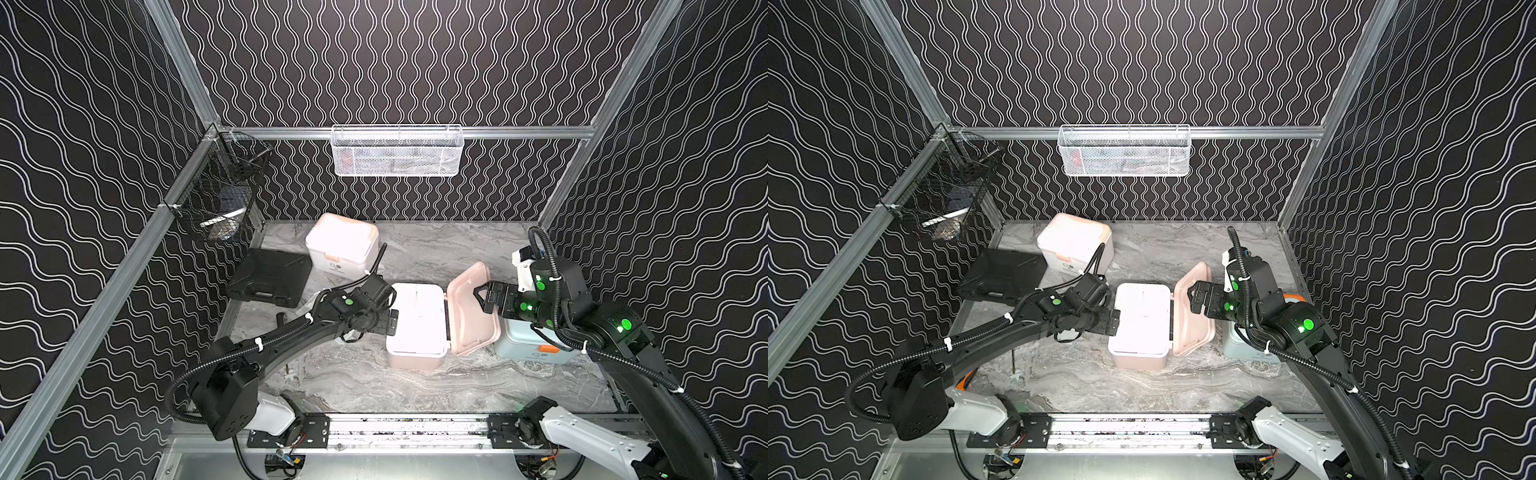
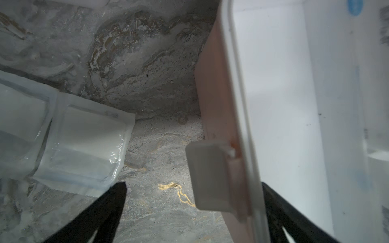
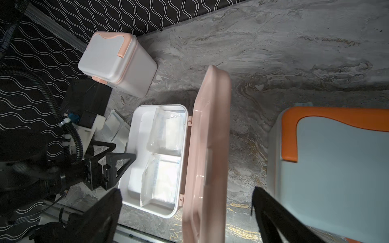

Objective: Open first aid kits and take out gauze
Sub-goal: Open the lid of the first aid kit, then adjust the first aid kit at the center of the board, then pick up the gauze from the first aid kit.

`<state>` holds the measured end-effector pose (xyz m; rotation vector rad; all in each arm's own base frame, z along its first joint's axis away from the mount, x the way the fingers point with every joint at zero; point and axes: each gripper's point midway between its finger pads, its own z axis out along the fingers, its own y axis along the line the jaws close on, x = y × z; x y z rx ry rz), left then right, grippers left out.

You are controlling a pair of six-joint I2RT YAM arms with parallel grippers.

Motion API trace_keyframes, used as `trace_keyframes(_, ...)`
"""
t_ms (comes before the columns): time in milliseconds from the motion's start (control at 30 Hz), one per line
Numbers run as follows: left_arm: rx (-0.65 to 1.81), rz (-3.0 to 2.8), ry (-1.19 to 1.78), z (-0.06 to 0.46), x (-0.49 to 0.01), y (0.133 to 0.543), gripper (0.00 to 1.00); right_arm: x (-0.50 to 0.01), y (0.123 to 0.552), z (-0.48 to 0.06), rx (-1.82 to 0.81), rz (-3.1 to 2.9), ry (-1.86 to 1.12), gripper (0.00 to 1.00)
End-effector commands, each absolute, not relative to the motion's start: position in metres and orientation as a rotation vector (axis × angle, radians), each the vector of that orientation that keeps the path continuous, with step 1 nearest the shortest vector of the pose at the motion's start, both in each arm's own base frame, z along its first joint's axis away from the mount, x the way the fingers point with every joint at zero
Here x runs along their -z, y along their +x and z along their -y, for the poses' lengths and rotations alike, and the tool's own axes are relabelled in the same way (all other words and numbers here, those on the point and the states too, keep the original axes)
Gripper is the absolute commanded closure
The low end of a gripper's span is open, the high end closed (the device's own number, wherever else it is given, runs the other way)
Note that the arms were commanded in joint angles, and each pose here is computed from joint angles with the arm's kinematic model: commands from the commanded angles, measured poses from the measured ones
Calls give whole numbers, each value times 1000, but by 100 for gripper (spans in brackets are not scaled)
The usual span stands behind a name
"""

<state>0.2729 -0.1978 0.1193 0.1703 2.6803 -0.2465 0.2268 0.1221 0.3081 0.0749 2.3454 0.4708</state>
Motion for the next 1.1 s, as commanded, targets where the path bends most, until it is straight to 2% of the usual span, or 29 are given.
trace_keyframes(0, 265, -2652, 118, 193, -125, 271, 1, -301, 225, -125, -479, -2375, 54, 2)
trace_keyframes(300, 350, -2634, 74, 187, -138, 255, 2, -294, 230, -135, -504, -2397, 37, 3)
trace_keyframes(633, 422, -2482, 135, 200, -223, 259, 2, -288, 233, -141, -519, -2412, 29, 3)
trace_keyframes(833, 422, -2496, 253, 243, -223, 267, 9, -267, 232, -154, -575, -2472, 0, 4)
trace_keyframes(1067, 390, -2543, 320, 280, -202, 289, 26, -233, 225, -160, -595, -2551, -23, 6)
